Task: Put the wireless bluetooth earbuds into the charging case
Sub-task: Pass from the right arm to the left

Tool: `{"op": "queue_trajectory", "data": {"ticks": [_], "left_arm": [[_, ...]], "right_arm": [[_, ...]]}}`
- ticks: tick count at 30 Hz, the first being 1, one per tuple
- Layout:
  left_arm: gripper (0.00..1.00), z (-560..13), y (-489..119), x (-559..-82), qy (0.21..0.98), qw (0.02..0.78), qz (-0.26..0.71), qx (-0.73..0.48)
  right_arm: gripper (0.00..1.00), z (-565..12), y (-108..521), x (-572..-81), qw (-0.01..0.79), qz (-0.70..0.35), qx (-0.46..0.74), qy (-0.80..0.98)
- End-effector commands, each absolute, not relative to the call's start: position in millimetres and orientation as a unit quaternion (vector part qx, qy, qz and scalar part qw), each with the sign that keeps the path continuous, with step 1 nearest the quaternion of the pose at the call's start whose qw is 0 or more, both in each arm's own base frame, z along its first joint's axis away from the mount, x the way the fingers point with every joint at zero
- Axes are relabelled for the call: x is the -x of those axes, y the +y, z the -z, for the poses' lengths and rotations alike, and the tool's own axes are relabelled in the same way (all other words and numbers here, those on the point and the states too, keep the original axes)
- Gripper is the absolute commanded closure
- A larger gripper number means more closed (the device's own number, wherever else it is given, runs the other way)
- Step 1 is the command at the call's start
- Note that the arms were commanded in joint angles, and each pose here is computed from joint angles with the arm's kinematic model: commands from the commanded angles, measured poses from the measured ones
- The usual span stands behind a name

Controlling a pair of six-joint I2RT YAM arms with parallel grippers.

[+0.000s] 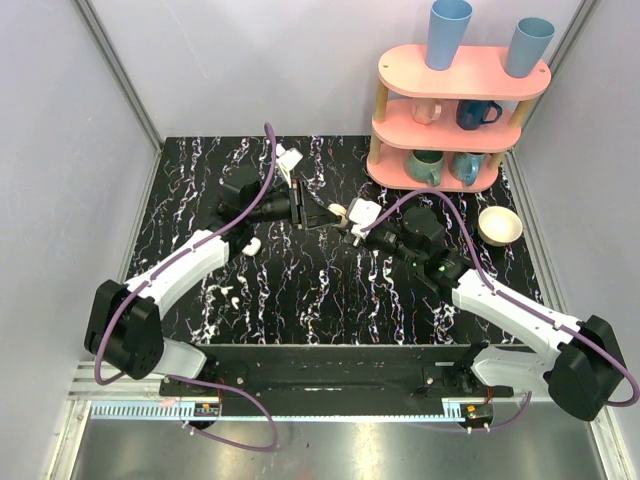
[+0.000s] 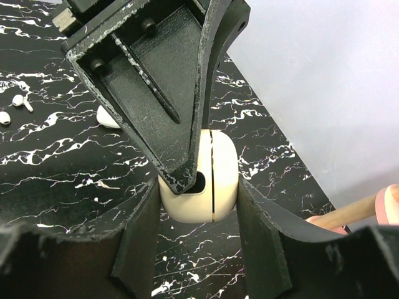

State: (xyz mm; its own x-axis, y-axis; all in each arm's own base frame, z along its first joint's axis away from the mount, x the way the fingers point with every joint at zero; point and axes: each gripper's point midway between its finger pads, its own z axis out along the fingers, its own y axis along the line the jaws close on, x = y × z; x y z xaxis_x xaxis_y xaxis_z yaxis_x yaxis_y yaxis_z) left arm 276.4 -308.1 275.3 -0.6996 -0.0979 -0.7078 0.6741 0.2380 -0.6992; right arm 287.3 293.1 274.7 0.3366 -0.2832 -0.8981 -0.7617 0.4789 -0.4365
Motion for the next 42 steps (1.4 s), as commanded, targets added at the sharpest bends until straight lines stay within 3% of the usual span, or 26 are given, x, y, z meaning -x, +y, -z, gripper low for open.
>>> {"op": "queue_trajectory", "data": {"ticks": [1,16,19,22,24,25,26,28,30,33,36,41,42], "left_arm": [[0.63,-287.2,-312.1,-282.9,0.698,0.356,0.584,-0.21],[0.62,-292.2,-314.9,-286.4,0.696,0.358,0.587,-0.207],[0.67,-289.7,-315.1,-287.3,0.7,0.354,0.585,-0.204],[0.84,-287.4,-315.5,-289.5,0.703,0.357,0.58,-0.205],[0.91,-286.0,-315.8,-291.0,0.706,0.359,0.576,-0.205],[1.0,-284.8,-315.2,-292.3,0.706,0.362,0.573,-0.208],[1.0,-283.5,-314.8,-292.5,0.706,0.364,0.57,-0.21],[1.0,-279.3,-312.9,-293.8,0.706,0.376,0.559,-0.218],[1.0,-275.6,-309.0,-294.5,0.709,0.389,0.546,-0.22],[1.0,-273.6,-300.7,-293.4,0.697,0.429,0.525,-0.233],[1.0,-277.6,-289.1,-296.5,0.676,0.485,0.506,-0.228],[1.0,-284.0,-274.1,-293.8,0.624,0.552,0.501,-0.235],[1.0,-286.7,-272.6,-288.9,0.606,0.566,0.503,-0.242]], "right_arm": [[1.0,-293.9,299.2,-282.3,0.682,-0.192,0.473,0.524],[1.0,-290.0,299.0,-282.0,0.677,-0.192,0.477,0.527],[1.0,-291.0,300.3,-280.7,0.677,-0.196,0.478,0.525],[1.0,-290.2,300.7,-279.8,0.674,-0.2,0.478,0.526],[0.92,-289.7,301.3,-278.6,0.67,-0.204,0.479,0.528],[0.81,-290.8,301.8,-277.8,0.67,-0.209,0.475,0.531],[0.56,-293.4,301.6,-278.0,0.672,-0.212,0.469,0.532],[0.41,-298.9,300.3,-276.8,0.677,-0.223,0.454,0.535],[0.18,-312.5,297.8,-273.9,0.691,-0.232,0.435,0.529],[0.07,-333.4,288.8,-270.9,0.709,-0.248,0.393,0.531],[0.02,-355.8,275.3,-269.9,0.723,-0.258,0.34,0.543],[0.0,-375.3,238.7,-285.2,0.719,-0.248,0.197,0.618],[0.0,-401.3,233.4,-288.1,0.722,-0.251,0.173,0.621]]}}
